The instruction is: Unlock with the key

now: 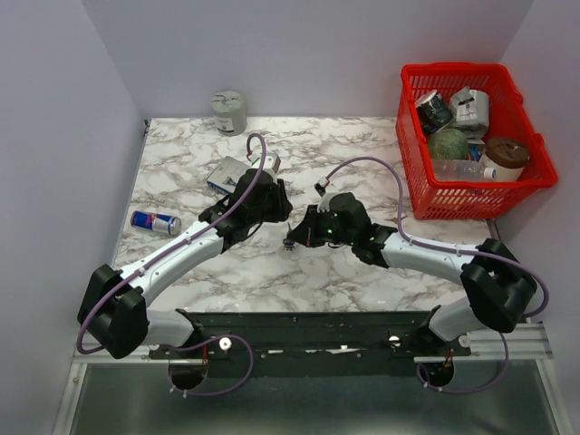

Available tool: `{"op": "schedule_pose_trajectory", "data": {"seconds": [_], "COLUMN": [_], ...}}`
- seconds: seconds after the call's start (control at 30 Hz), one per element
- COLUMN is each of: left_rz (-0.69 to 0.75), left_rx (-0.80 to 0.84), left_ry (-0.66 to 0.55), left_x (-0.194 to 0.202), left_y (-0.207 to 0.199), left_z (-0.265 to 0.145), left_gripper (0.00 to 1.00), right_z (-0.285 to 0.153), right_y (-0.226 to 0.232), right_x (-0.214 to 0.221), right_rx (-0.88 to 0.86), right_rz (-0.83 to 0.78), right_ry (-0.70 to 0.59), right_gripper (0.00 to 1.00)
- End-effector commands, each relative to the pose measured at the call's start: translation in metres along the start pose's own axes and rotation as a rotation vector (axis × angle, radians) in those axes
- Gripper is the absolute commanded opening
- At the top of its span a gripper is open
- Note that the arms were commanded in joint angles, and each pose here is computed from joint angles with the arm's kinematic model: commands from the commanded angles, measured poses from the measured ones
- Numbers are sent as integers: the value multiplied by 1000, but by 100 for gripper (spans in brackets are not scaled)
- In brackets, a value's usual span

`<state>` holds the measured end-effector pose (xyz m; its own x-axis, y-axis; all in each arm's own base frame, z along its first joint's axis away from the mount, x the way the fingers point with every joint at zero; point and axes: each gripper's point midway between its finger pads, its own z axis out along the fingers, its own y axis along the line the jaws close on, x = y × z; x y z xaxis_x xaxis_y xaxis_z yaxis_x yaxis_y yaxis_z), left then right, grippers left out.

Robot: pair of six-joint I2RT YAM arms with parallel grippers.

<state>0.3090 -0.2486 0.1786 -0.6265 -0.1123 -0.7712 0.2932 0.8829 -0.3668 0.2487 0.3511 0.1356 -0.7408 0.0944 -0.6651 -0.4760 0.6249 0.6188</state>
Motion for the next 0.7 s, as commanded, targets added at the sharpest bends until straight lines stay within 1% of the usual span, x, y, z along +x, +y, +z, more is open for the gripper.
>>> {"op": "schedule_pose_trajectory", "data": {"seconds": [0.0, 0.27, 0.67], "left_rz": [8, 10, 17], "left_rx": [14, 15, 8], "left_ry": [-14, -8, -10], "left_x": [-4, -3, -4], "left_y": [-1, -2, 0], "left_z": [2, 3, 3], "left_gripper": [0, 0, 0], "right_z": [7, 10, 17], "right_y": [18, 22, 18], "right_x": [-17, -22, -17], "right_rx": [-54, -59, -49], "right_rz": [10, 16, 36], "right_ry": [-38, -45, -26], "right_gripper": [1, 1, 1]}}
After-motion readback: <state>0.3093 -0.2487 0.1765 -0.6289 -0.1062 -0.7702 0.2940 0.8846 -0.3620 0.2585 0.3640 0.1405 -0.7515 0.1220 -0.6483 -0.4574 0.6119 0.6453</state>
